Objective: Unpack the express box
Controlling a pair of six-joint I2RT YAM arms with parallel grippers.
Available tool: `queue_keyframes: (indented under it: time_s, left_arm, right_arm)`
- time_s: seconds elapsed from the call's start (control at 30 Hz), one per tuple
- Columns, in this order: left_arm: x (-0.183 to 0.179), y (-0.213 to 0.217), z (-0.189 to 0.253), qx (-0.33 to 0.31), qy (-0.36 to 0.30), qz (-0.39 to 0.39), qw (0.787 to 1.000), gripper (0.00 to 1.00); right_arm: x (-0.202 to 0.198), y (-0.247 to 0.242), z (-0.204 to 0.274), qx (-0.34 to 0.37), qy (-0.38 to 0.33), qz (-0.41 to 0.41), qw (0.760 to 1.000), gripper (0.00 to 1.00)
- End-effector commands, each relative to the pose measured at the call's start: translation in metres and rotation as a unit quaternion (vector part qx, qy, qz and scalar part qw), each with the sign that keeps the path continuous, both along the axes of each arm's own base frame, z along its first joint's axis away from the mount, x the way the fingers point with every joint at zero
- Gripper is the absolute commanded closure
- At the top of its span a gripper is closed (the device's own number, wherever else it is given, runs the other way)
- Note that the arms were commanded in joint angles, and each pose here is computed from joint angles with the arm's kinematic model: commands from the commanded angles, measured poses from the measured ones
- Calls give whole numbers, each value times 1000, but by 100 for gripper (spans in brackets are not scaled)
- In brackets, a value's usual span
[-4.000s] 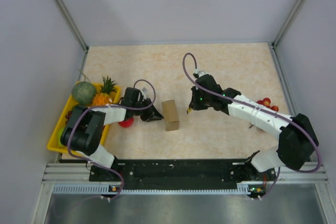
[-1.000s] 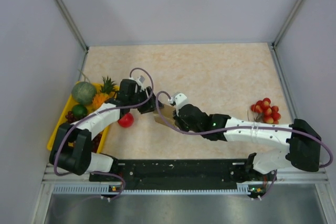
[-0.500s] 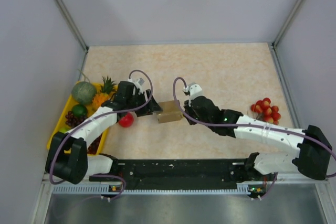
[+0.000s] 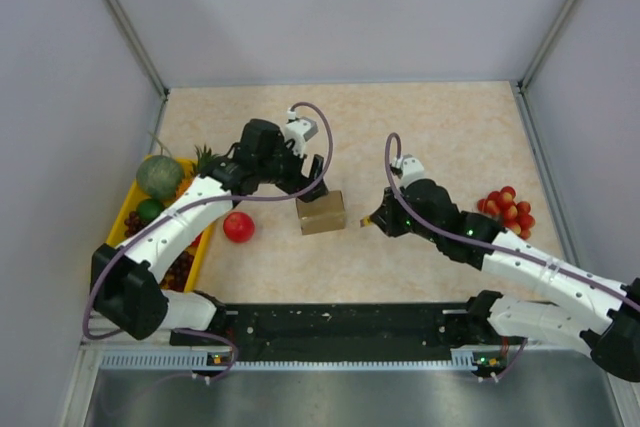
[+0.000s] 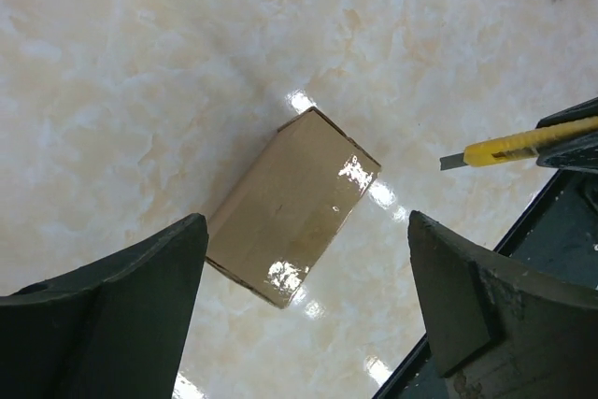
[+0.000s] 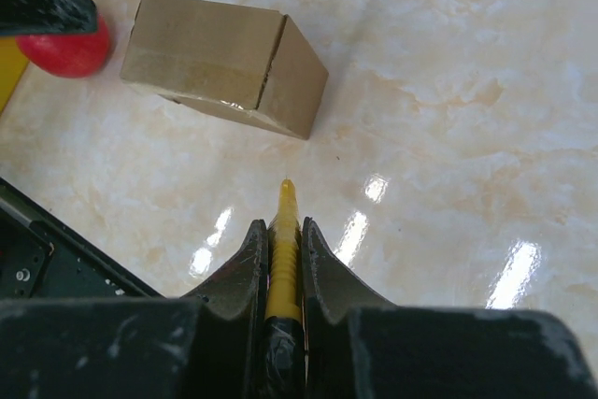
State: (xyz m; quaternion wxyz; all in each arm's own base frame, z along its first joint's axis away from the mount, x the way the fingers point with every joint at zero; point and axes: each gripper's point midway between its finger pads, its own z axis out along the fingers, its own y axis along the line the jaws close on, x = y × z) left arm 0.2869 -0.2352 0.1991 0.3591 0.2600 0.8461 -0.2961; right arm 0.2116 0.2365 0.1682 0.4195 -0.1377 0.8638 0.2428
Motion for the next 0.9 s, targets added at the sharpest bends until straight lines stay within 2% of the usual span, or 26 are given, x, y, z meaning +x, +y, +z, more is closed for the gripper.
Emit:
queue_keyframes:
  time_s: [0.0, 0.13, 0.3, 0.37, 0.57, 0.7, 0.87]
  left_arm:
    - [-4, -8, -19, 87, -17, -37, 995, 7]
    - [-7, -18, -27, 121, -31, -65, 990, 7]
    - [-8, -9, -51, 210, -26, -85, 974, 6]
    - [-6, -8, -55, 226, -34, -91, 969, 6]
    - [3, -23, -55, 224, -43, -124, 966, 6]
    - [-3, -24, -74, 242, -3, -150, 959, 8]
    - [-8, -27, -84, 234, 7, -162, 958, 8]
  right_arm:
    - [-3, 0, 16, 39, 3, -2, 999, 100]
    - [-7, -5, 22, 53, -3, -7, 999, 100]
    - [-12, -14, 16, 54, -8, -12, 998, 100]
    - [-14, -16, 15, 53, -11, -11, 998, 100]
    - [-13, -15, 16, 59, -3, -17, 998, 100]
    - [-7, -13, 15, 53, 1, -29, 998, 100]
    - [5, -12, 13, 49, 3, -43, 998, 100]
